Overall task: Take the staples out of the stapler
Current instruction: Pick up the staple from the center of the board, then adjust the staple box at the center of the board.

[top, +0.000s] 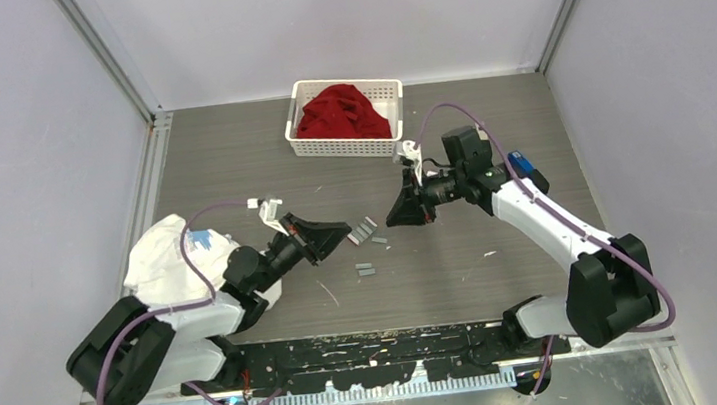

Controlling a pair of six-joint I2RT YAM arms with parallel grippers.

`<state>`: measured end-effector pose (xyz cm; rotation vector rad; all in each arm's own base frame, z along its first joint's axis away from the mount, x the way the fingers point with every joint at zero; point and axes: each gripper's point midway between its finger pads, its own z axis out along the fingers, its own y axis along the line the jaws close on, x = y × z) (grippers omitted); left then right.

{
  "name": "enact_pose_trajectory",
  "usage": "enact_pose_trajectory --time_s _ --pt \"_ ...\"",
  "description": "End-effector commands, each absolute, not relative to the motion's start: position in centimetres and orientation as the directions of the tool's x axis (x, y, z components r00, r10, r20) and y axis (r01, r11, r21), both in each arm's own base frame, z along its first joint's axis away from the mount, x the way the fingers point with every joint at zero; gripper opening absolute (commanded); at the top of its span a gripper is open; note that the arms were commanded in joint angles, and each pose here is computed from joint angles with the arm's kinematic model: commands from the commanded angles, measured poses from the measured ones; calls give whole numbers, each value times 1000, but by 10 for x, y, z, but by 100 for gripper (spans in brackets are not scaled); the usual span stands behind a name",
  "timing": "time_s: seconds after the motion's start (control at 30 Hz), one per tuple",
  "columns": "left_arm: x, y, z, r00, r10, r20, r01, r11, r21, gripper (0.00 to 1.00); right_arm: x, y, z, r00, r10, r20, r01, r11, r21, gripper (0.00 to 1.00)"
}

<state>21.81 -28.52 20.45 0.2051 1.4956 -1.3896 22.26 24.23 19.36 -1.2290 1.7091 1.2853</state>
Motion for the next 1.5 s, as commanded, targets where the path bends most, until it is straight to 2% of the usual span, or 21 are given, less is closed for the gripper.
enact_pose_trajectory --time_s 0.0,0.1,0.27,0.57,1.47 --pt "213 -277 195 -458 -429 -779 700 366 -613 0 288 223 166 -340 -323 -883 -881 437 180 11" --pt "212 -270 179 -480 -347 -806 669 450 -592 0 318 221 140 -414 -352 -839 -789 599 138 5" --pt "207 -250 166 -477 -281 -833 630 551 -547 0 346 231 105 -493 -387 -779 -659 751 44 2" --pt "204 -231 156 -467 -241 -851 594 627 -504 0 355 237 68 -588 -365 -722 -549 835 25 2" --pt "203 -241 156 -504 -229 -833 601 600 -528 0 318 279 36 -649 -435 -625 -659 731 176 1"
